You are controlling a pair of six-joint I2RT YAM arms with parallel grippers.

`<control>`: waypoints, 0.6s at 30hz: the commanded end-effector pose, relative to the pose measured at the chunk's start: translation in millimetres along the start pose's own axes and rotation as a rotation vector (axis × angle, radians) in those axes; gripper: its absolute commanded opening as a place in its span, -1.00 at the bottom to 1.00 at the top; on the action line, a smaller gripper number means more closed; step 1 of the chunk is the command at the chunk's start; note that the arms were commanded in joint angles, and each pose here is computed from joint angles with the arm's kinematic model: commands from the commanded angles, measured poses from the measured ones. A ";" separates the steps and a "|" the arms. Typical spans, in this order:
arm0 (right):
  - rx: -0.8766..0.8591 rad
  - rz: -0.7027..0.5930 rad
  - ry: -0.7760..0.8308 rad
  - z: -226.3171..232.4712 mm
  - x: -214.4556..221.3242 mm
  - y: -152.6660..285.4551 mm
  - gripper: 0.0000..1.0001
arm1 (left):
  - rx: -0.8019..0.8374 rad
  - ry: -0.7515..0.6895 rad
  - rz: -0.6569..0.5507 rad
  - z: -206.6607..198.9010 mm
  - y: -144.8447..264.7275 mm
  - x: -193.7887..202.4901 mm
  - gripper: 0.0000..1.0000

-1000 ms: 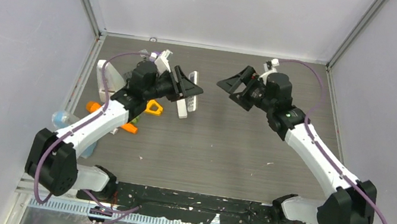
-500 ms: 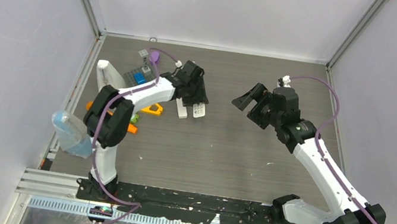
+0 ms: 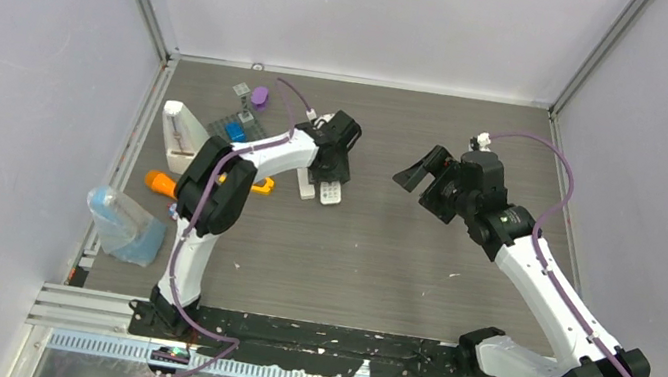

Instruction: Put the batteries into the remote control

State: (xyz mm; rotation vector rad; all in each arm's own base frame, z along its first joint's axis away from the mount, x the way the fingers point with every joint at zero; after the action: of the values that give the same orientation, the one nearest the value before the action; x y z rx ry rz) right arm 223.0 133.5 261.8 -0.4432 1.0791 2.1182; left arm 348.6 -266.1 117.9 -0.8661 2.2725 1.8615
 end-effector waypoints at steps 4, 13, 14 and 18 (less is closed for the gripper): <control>-0.023 -0.009 0.011 1.7 -2.8 1.9 0.80 | -0.053 -0.053 -0.040 -10.4 -3.4 -4.1 -0.31; -0.036 0.008 0.010 3.0 -4.7 0.2 0.80 | -0.079 -0.075 -0.030 -12.4 7.4 -5.2 0.29; -0.037 0.010 0.011 3.1 -5.0 0.1 0.80 | -0.074 -0.077 -0.032 -12.8 9.4 -6.1 0.44; -0.029 0.013 0.019 2.3 -7.1 1.4 0.82 | -0.037 -0.098 -0.041 -16.0 20.7 -10.7 0.77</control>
State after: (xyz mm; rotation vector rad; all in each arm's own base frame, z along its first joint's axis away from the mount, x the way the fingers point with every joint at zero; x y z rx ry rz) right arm 223.9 133.1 258.3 -0.4278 1.0834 2.1537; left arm 353.3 -276.1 116.6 -0.7960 2.1722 1.9520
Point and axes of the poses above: each gripper's point midway between its finger pads, its own y axis back along the fingers, its own z axis along the line the jaws close on, x = y × z, the point moved 10 cm from there along y, back along the fingers, and after that the axes turned 7 degrees about y, right-handed, at the moved point
